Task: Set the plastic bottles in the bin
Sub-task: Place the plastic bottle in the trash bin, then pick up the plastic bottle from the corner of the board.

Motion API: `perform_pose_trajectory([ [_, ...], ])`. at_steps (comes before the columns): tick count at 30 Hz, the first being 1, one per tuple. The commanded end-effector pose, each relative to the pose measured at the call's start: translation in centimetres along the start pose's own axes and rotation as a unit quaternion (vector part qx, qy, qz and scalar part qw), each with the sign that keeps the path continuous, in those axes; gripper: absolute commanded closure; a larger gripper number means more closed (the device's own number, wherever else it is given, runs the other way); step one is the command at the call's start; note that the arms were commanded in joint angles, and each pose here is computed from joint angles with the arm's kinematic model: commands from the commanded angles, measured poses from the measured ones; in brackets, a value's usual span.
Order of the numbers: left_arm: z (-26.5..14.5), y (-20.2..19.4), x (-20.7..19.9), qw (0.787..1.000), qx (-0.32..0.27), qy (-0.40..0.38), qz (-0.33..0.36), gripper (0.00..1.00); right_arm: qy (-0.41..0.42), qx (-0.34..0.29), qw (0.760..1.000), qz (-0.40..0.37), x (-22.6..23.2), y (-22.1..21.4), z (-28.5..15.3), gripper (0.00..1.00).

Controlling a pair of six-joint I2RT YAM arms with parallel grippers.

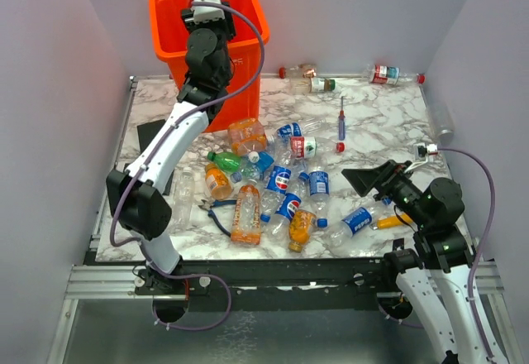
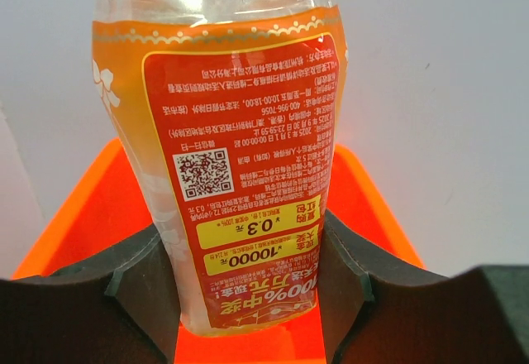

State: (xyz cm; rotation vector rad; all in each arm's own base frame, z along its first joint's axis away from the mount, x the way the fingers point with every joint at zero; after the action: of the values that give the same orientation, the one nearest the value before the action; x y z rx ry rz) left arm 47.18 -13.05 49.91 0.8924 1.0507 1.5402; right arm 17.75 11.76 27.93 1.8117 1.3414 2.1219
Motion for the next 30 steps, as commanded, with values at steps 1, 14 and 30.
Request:
perform_pose_trajectory([
  [1, 1.6, -2.0, 0.7, 0.999, -0.009, 0.041, 0.006, 1.00, -0.036, -0.008, 0.999, -0.001, -1.3, -0.1, -0.1, 0.00],
  [14, 1.6, -3.6, 0.6, 0.998, 0.032, 0.039, 0.038, 0.15, -0.036, -0.015, 0.999, -0.009, -1.8, -0.1, 0.3, 0.00],
  [30, -5.2, 8.2, -0.6, 0.997, -0.009, -0.072, -0.021, 0.01, -0.044, -0.036, 0.998, -0.022, -0.6, 2.0, 0.8, 0.00],
])
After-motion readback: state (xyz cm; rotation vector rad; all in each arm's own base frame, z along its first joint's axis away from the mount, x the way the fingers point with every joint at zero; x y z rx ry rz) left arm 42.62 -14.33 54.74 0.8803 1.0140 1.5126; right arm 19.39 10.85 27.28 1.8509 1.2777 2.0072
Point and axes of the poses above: each gripper's point midway between its finger pads, its own z axis out along the fingers, its own x axis along the line the jaws close on, y = z × x, the point moved 3 cm from there along -z, back along the fingers, and after that the axes turned 10 degrees about z, right-handed, at the moved point
